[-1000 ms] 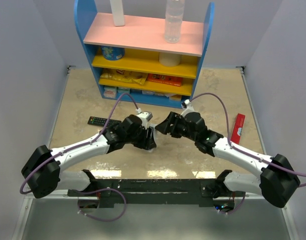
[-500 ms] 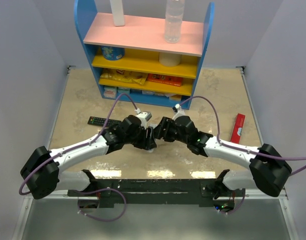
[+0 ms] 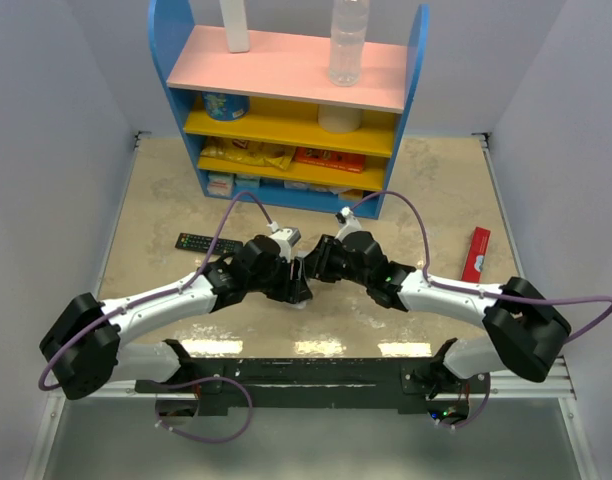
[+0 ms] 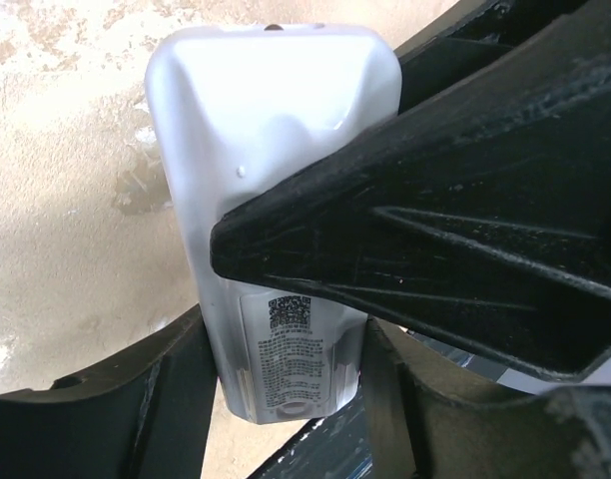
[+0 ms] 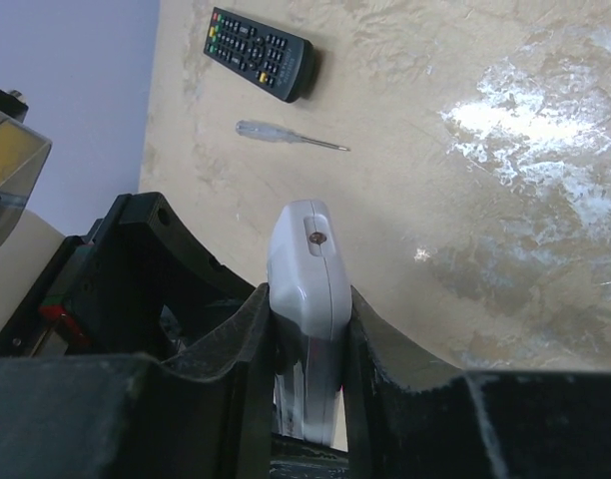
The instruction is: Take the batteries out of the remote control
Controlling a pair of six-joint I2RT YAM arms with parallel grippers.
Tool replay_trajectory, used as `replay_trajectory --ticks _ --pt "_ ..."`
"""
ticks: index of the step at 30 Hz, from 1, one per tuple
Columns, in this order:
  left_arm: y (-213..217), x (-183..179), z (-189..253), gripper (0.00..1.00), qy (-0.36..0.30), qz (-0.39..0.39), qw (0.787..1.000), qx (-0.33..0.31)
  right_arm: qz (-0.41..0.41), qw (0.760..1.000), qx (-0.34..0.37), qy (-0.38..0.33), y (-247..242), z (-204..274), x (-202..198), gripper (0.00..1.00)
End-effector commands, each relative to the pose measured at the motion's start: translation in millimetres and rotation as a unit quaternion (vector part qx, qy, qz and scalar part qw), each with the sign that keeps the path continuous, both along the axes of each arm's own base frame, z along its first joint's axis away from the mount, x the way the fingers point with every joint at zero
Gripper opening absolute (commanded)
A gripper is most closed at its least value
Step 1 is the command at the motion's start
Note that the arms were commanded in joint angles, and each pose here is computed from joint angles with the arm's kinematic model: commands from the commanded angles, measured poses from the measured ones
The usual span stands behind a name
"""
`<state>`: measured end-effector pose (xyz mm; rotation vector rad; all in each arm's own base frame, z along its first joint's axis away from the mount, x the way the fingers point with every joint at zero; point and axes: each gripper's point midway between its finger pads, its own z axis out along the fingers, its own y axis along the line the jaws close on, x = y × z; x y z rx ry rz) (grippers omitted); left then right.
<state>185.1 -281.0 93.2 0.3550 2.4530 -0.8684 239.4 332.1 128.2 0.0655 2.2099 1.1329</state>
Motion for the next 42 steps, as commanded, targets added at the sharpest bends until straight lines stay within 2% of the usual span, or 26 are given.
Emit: replay_trajectory --ticks 1,5,8,13,16,19,22,24,25,28,33,36,37,40,42 --pt "-11.3 5.4 27.4 0.59 -0.03 0.0 0.999 -0.044 -0.005 0.999 0.016 -0.043 0.4 28.3 9.9 0.0" --pt "-1.3 4.6 38.9 0.8 -0.059 -0.017 0.998 -0.023 0.022 0.998 0.009 -0.055 -10.4 36.0 15.6 0.0" --pt "1.5 1.5 50.8 0.84 -0.084 -0.047 0.995 -0.016 0.046 0.998 0.023 -0.047 -24.7 38.6 19.6 0.0" --pt "16.6 5.3 70.1 0.8 -0.145 -0.069 0.987 0.014 0.07 0.996 0.035 -0.034 -39.7 42.7 14.7 0.0" --pt "25.4 6.2 93.1 0.77 -0.245 -0.107 0.964 0.007 0.095 0.994 0.056 -0.022 -40.7 47.9 3.8 0.0" --pt "32.5 12.1 109.2 0.75 -0.326 -0.112 0.939 0.003 0.129 0.989 0.074 -0.006 -38.3 51.8 -9.7 0.0" --pt "35.1 15.4 114.7 0.73 -0.364 -0.12 0.923 0.009 0.173 0.98 0.098 0.024 -33.5 50.9 -25.5 0.0" --pt "35.2 17.3 112.7 0.72 -0.372 -0.125 0.92 0.019 0.19 0.975 0.104 0.046 -32.0 46.2 -32.5 0.0" --pt "34.6 18.7 107.4 0.66 -0.372 -0.133 0.918 0.03 0.194 0.974 0.101 0.055 -32.1 42.2 -34.3 0.0" --pt "24.7 10.4 93.5 0.61 -0.378 -0.176 0.908 0.048 0.212 0.966 0.125 0.084 -29.1 37.8 -44.2 0.0" --pt "9.9 -12.6 74.6 0.64 -0.401 -0.217 0.886 0.081 0.203 0.963 0.113 0.137 -31.8 7.9 -49.9 0.0" --pt "-0.3 -31.2 72.5 0.68 -0.397 -0.258 0.879 0.045 0.194 0.964 0.107 0.147 -31.9 -2.6 -47.3 0.0" --pt "-6.7 -39.4 84.1 0.68 -0.411 -0.271 0.87 0.01 0.192 0.964 0.106 0.148 -31.5 -3.7 -46.9 0.0" --pt "-7.5 -44.6 93.7 0.66 -0.442 -0.274 0.854 -0.02 0.185 0.966 0.107 0.146 -30.9 -4.0 -43.0 0.0" --pt "-7.0 -44.6 92.5 0.66 -0.446 -0.277 0.851 -0.017 0.182 0.967 0.108 0.143 -30.9 -2.7 -42.0 0.0"
